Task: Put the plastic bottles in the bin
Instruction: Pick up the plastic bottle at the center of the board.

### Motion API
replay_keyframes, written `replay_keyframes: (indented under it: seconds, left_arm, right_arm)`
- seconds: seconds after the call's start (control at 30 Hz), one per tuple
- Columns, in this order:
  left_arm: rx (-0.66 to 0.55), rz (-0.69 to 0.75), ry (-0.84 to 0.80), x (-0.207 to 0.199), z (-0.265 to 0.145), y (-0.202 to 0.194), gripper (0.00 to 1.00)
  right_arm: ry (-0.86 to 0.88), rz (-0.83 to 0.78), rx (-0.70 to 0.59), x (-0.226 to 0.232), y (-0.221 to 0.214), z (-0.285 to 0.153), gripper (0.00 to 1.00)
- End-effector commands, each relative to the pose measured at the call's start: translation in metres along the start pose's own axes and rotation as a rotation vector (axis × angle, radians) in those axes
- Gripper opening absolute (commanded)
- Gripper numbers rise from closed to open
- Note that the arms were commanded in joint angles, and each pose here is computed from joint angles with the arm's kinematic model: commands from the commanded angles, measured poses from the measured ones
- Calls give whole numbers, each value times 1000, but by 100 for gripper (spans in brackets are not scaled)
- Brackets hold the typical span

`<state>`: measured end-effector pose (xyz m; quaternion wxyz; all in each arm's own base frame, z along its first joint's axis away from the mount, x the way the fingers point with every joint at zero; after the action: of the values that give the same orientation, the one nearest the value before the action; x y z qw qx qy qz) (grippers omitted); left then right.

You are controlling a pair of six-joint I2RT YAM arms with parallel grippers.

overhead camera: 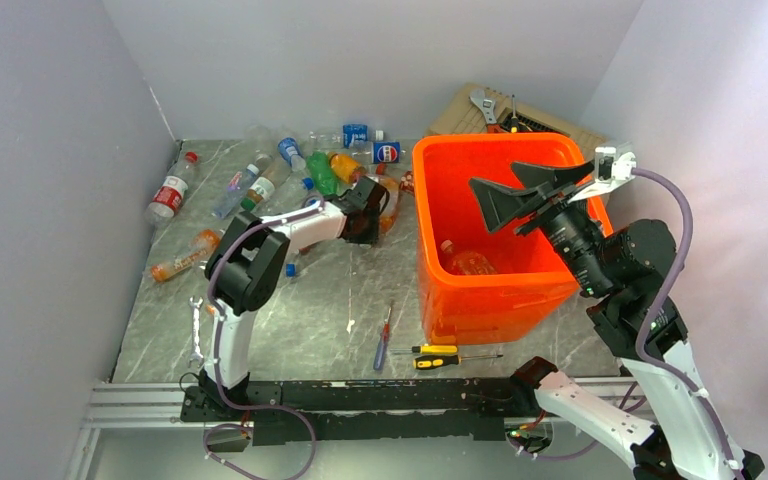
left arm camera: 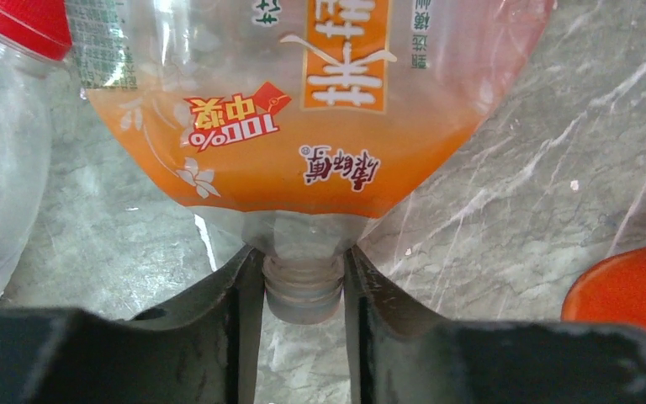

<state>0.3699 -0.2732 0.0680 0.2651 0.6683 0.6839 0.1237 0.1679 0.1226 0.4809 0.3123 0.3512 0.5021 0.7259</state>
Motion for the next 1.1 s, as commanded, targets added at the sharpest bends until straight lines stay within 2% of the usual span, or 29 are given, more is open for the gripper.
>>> replay_keyframes:
  seconds: [0.0,0.17,0.23,0.5,0.73,0.8,0.9,0.97,1.07]
  left_arm:
    - [-45,21,-11,-9,-10,5,29]
    - [-149,17,-41,-12,-56,27,12]
    - [-193,20,-46,-10,-79,34,0]
    - [-407,8,-85,13,-196,60,0]
    - [-637,-14,-83,61,-304,57,0]
    - [-733,-5,-147,72,-334,51,0]
    - [-898,36,-339,79,-378,36,0]
    - [-962,65,-470,77,-400,25,0]
    - [-994,97,-608,76,-419,8,0]
  right_arm:
    - [2,-2,-19,1,5,3,100]
    - [11,13,-4,4,8,6,100]
    - [20,17,3,6,9,7,100]
    - [76,50,-9,17,24,15,100]
    - [169,128,-40,34,39,24,100]
    - [221,164,-36,42,40,29,100]
    - [300,208,-3,54,41,42,100]
    - [350,241,35,63,40,54,99]
    - [400,282,84,73,34,72,100]
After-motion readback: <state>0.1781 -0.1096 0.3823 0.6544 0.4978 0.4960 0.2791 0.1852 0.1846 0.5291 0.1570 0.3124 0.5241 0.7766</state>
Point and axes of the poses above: each gripper's point midway between its finger pads, its own z axis out along the fingers, its own x axis along the line the jaws close on, y = z × x, the point moved 5 cm from there along -z, back along the fingers, and after that the axes turned 6 degrees about -z, right-handed, at the moved point
